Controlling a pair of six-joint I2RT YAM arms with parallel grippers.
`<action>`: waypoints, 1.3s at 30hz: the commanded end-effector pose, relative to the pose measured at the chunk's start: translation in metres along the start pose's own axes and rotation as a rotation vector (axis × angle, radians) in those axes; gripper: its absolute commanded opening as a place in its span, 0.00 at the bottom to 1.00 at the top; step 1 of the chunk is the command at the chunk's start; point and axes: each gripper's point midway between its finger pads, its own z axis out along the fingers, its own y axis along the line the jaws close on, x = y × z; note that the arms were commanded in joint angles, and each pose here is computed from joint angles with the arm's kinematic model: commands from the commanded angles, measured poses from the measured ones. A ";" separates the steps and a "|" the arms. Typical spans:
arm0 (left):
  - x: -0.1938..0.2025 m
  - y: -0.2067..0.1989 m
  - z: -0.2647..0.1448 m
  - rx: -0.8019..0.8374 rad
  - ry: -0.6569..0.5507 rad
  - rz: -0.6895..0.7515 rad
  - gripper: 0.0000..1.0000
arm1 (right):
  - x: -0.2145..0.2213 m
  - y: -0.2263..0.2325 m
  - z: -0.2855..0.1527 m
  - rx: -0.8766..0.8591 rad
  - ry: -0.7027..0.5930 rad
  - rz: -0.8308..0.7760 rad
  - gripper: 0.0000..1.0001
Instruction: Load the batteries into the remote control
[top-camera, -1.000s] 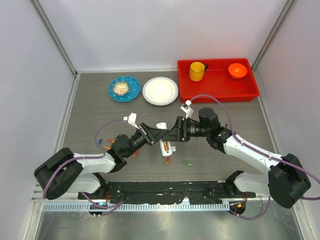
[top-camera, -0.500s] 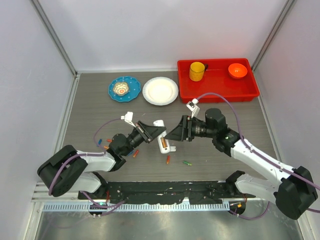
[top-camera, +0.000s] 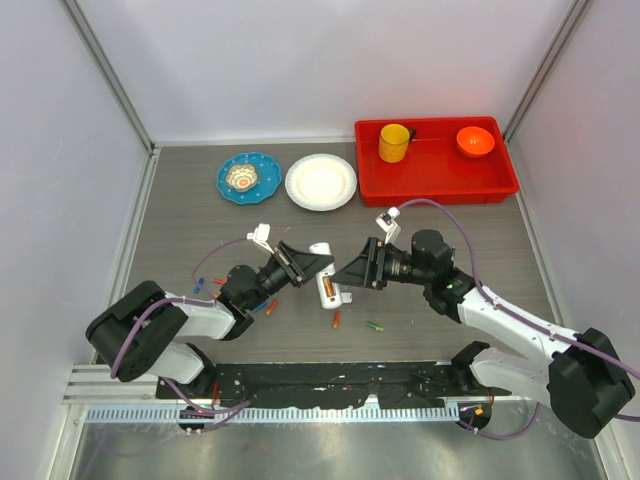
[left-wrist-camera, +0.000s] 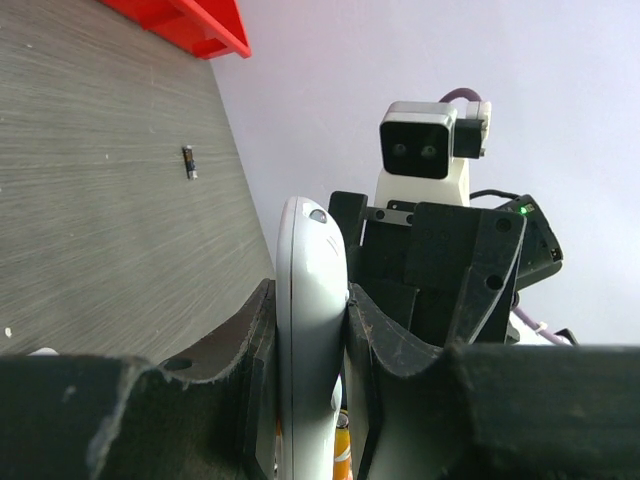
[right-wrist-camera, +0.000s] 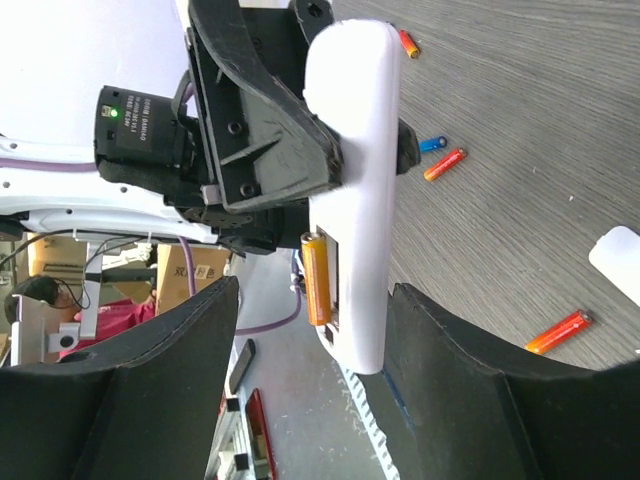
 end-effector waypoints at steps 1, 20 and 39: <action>-0.017 -0.076 0.001 0.295 -0.048 0.023 0.00 | -0.016 0.018 0.003 -0.084 -0.058 -0.023 0.67; -0.015 -0.088 0.001 0.333 -0.027 0.028 0.00 | -0.006 -0.003 0.015 -0.059 -0.018 0.041 0.56; -0.017 -0.100 -0.002 0.366 -0.032 0.031 0.00 | 0.007 -0.014 0.022 -0.018 0.010 0.055 0.43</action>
